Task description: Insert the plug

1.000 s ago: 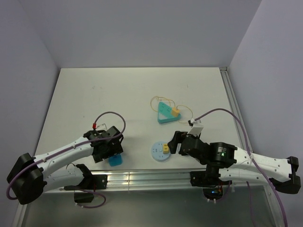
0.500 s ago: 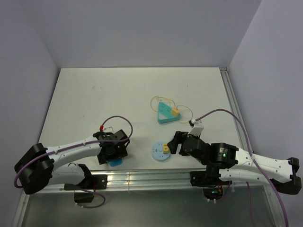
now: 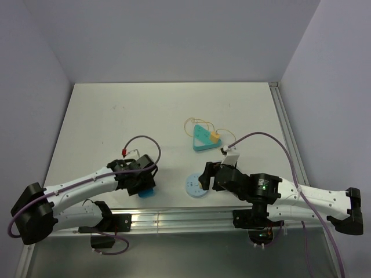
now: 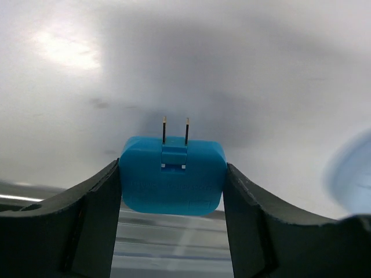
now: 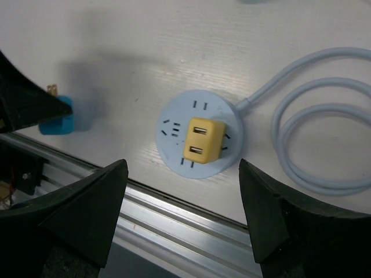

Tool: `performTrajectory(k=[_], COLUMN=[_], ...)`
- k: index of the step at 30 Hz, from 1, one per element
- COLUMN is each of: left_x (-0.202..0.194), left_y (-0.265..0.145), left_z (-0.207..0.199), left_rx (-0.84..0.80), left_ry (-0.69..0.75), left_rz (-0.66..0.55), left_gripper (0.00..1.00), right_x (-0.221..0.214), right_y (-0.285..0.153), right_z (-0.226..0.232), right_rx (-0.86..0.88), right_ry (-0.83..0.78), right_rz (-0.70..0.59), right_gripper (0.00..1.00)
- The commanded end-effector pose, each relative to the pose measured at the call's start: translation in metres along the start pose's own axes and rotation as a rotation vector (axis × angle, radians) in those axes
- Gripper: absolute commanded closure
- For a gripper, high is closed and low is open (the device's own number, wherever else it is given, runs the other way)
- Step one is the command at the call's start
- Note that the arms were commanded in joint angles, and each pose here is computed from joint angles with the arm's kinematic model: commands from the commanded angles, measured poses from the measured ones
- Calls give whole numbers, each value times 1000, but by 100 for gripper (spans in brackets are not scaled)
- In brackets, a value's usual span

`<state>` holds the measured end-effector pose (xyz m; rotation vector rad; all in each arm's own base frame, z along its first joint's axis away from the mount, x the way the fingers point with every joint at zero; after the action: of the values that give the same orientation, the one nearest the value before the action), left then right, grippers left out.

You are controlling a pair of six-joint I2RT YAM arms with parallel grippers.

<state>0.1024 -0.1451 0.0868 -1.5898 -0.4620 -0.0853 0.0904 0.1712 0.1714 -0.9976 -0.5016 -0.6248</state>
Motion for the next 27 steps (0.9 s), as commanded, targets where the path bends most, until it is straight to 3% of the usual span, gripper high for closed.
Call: performTrajectory(k=[1, 5, 8, 13, 17, 23, 27], left_x=[42, 80, 94, 97, 101, 103, 104], left_y=[-52, -114, -139, -159, -161, -169, -175], left_z=[-61, -113, -134, -154, -162, -171, -169], left_rx=[-290, -521, -615, -820, -878, -931, -949], left_ry=[-61, -145, -200, -314, -358, -381, -410], left_rz=[-112, -167, -173, -66, -15, 25, 28], left_gripper=[100, 100, 100, 100, 99, 96, 94], right_x=[20, 43, 55, 62, 67, 70, 71], right_y=[-8, -22, -26, -25, -19, -4, 4], right_z=[35, 70, 84, 90, 88, 97, 101], right_rx=[170, 355, 400, 442, 446, 368, 356], right_ry=[5, 0, 1, 26, 14, -23, -10], right_rz=[-47, -116, -160, -257, -352, -378, -407], right_gripper=[16, 18, 18, 19, 20, 22, 32])
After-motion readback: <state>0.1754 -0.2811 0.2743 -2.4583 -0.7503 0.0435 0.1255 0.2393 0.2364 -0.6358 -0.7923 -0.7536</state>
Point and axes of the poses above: each gripper's point midway between its finger pads, its own y axis out along the fingers, its own z axis along the line the jaws close on, x = y × z, the point moved 6 cm from there along -y, back along the fingers, and after that the axes turned 7 degrees about y, right-handed, at the moved point
